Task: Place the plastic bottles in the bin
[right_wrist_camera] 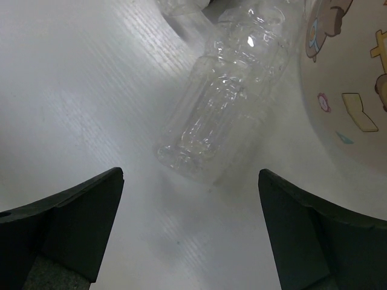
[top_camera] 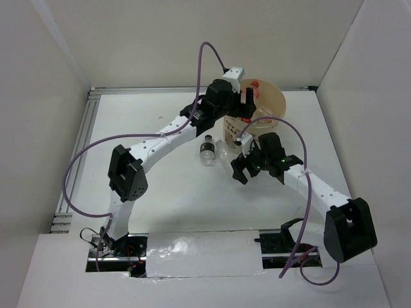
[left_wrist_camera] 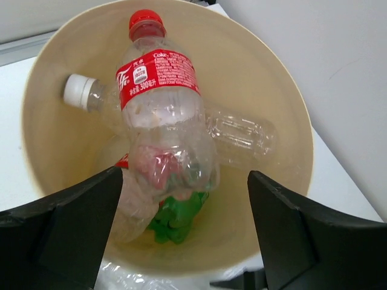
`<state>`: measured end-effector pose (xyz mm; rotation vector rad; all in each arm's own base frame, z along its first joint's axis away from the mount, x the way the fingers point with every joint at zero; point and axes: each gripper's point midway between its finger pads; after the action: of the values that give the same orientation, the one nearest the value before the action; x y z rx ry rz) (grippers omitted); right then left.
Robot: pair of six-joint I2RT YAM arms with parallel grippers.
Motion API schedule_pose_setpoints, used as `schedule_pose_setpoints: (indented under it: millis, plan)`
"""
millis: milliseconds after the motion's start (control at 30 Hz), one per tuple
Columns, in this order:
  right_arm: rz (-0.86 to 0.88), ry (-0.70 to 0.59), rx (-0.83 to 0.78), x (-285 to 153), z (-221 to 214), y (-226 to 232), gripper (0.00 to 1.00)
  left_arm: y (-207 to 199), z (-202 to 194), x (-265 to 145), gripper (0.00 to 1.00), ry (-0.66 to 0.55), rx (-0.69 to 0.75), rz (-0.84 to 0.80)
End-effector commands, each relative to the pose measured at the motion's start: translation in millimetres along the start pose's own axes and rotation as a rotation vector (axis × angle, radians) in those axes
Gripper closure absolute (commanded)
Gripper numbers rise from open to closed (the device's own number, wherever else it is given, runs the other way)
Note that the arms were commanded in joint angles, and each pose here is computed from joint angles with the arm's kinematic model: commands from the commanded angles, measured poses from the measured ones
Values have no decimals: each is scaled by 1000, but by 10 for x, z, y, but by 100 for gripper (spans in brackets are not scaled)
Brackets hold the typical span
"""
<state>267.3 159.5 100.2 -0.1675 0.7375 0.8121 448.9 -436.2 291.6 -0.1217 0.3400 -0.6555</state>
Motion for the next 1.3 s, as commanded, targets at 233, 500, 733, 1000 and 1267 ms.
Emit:
schedule_pose_setpoints:
  millis: [233, 500, 733, 1000, 1267]
  plan:
    - [-241, -134, 55, 290, 189, -191, 0, 434, 343, -1305, 3, -187, 8, 179]
    - [-223, -103, 45, 596, -5, -9, 6, 839, -687, -1647, 1, -51, -72, 310]
    - [-151, -53, 9, 618, -65, 179, 67, 1009, -1105, -1339, 1, 56, -86, 338]
    - [-42, -151, -155, -153, 243, 455, 100, 1278, -1379, -911, 1, 173, -85, 365]
    - [-132, -490, -333, -1248, 903, 614, 100, 1799, -1883, -1458, 1, 279, -119, 576]
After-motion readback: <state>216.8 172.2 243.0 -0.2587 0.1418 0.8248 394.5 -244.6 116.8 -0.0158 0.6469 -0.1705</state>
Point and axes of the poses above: each gripper's point midway between its finger pads, its own x axis out along the fingers, its own y axis along the line the jaws close on, z = x × y, and after that the axes turned 7 degrees about x, right-handed
